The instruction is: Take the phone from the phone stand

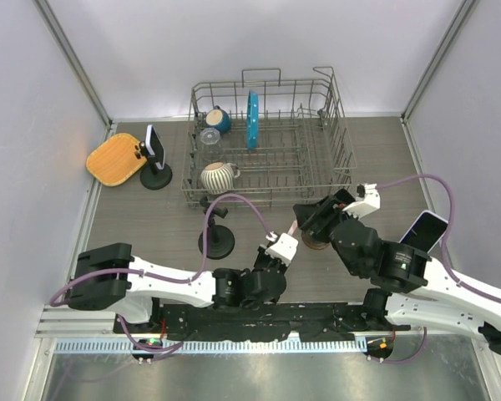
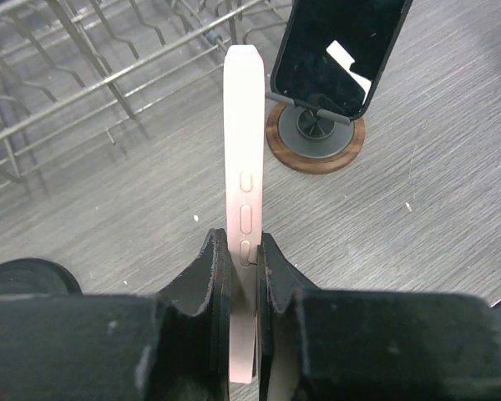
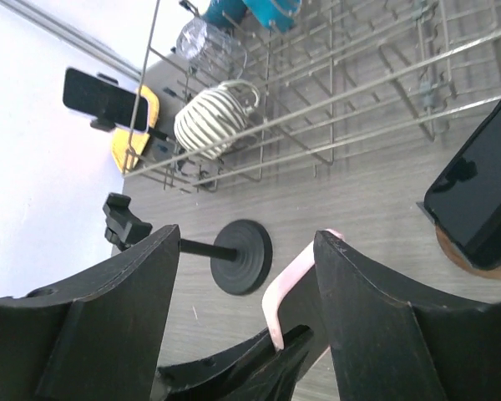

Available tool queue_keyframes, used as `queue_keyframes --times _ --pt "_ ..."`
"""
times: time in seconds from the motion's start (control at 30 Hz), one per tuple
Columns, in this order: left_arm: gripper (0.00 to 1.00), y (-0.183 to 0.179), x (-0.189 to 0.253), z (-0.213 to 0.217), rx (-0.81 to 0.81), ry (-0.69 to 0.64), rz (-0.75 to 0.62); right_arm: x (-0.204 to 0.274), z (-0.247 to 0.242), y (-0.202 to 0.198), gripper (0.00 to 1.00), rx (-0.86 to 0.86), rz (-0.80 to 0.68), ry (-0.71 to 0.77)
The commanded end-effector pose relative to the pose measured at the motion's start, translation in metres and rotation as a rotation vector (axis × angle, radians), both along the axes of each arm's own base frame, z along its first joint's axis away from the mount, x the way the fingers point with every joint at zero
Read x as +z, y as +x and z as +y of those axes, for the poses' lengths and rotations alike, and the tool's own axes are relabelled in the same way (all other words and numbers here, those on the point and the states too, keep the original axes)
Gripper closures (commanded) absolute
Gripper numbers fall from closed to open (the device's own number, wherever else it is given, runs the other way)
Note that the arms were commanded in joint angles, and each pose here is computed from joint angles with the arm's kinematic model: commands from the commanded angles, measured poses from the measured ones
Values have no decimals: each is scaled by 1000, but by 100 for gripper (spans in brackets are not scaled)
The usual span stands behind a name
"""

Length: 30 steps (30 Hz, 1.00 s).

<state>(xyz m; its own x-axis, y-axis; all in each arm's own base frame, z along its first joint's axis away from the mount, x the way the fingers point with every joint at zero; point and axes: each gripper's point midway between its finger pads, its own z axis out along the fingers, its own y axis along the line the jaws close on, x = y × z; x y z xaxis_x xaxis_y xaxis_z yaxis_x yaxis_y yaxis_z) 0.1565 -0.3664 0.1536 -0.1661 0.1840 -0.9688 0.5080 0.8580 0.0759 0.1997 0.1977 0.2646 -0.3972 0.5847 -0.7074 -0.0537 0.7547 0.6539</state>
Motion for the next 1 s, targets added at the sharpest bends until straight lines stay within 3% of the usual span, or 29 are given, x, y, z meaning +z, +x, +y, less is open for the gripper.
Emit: queue_keyframes --times 0.0,0.43,0.8,0.97 --pt "100 10 16 -2 45 -191 122 19 -25 7 29 -95 -81 4" --pt "100 40 -8 3 117 -356 411 17 -61 2 30 -155 -120 -34" --pt "98 43 -26 -12 134 -398 520 13 -66 -1 30 -156 -111 -35" --pt "92 39 -34 -23 124 -467 571 12 -69 -2 31 -155 -109 -32"
